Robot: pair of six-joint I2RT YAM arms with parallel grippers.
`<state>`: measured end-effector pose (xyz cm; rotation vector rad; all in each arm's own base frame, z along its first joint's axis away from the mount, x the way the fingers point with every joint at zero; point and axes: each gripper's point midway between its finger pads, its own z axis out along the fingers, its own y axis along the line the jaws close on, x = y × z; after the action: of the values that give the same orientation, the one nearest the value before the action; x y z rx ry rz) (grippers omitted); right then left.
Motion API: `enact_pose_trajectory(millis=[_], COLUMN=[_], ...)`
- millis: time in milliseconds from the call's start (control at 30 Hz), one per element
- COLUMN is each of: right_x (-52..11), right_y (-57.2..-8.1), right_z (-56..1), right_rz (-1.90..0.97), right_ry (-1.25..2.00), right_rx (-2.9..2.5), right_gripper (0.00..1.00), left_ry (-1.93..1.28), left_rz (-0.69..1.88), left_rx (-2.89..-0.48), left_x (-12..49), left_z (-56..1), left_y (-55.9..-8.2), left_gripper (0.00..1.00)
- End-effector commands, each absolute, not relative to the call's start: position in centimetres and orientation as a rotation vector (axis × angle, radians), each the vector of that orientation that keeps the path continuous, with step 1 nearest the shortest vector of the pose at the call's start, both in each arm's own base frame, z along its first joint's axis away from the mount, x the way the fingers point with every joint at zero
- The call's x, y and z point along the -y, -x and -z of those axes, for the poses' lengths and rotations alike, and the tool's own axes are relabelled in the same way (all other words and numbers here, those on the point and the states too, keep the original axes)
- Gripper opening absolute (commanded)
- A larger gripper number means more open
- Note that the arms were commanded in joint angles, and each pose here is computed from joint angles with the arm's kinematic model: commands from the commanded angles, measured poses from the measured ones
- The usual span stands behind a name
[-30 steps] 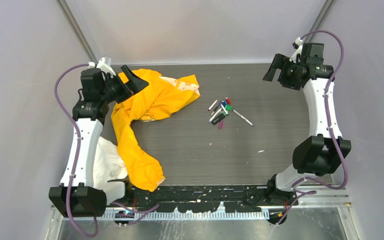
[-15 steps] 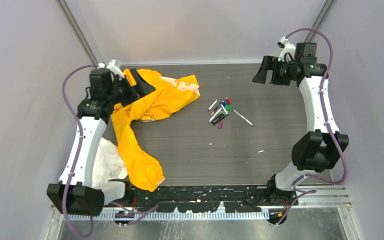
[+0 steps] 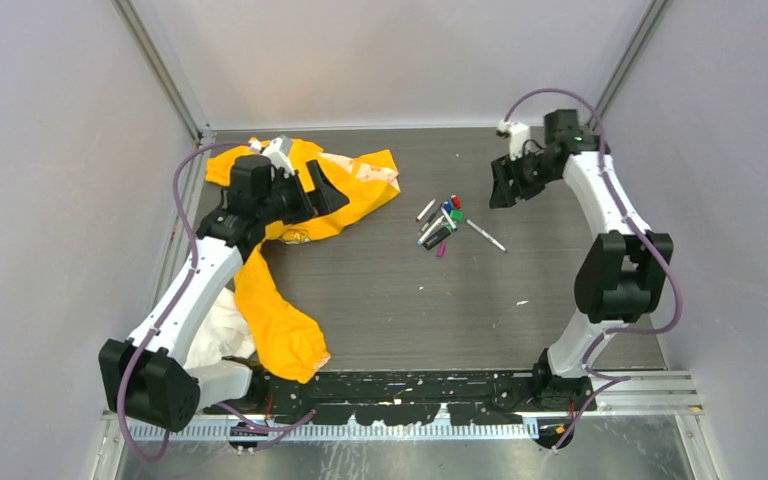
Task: Insert the pens into the pen caps
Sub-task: Pick up the pen from the center of the board.
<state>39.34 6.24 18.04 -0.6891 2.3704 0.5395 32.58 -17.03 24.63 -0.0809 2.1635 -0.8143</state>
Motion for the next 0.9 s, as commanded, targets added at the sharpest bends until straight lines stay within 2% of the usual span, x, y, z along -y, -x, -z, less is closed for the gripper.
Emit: enact_pose_trajectory(millis=[0,67,167,600,867], right_x=[-7.5,-8.3,-8.8,-10.6,-12.0], right_y=[-38.6,-38.8,-39.7,-40.9,-41.8], right_z=[-12.5,-11.1,-10.2,-5.9,-7.0], right_rz=[-0.354,-0.318,-0.292,-0.31,-0.394], right_ry=[0.835,0.814,0.743,0.757,0.74], right_rx=[-2.557,-2.605,-2.619,-2.707,-2.669], right_gripper=[0.59,0.5,0.42,0.41,0.42], left_ry=[0.076,0.099,0.121,0.175,0.213], left_rz=[0.919,0.958,1.027,1.193,1.193], left_rx=[-1.965,-1.959,-1.946,-1.948,-1.944], left_x=[18.6,19.1,19.9,22.0,21.5], left_z=[-28.9,-28.9,-29.0,-27.9,-27.1], left_y=[-35.2,-35.8,-36.4,-37.7,-36.8], left_gripper=[0.97,0.95,0.92,0.83,0.81])
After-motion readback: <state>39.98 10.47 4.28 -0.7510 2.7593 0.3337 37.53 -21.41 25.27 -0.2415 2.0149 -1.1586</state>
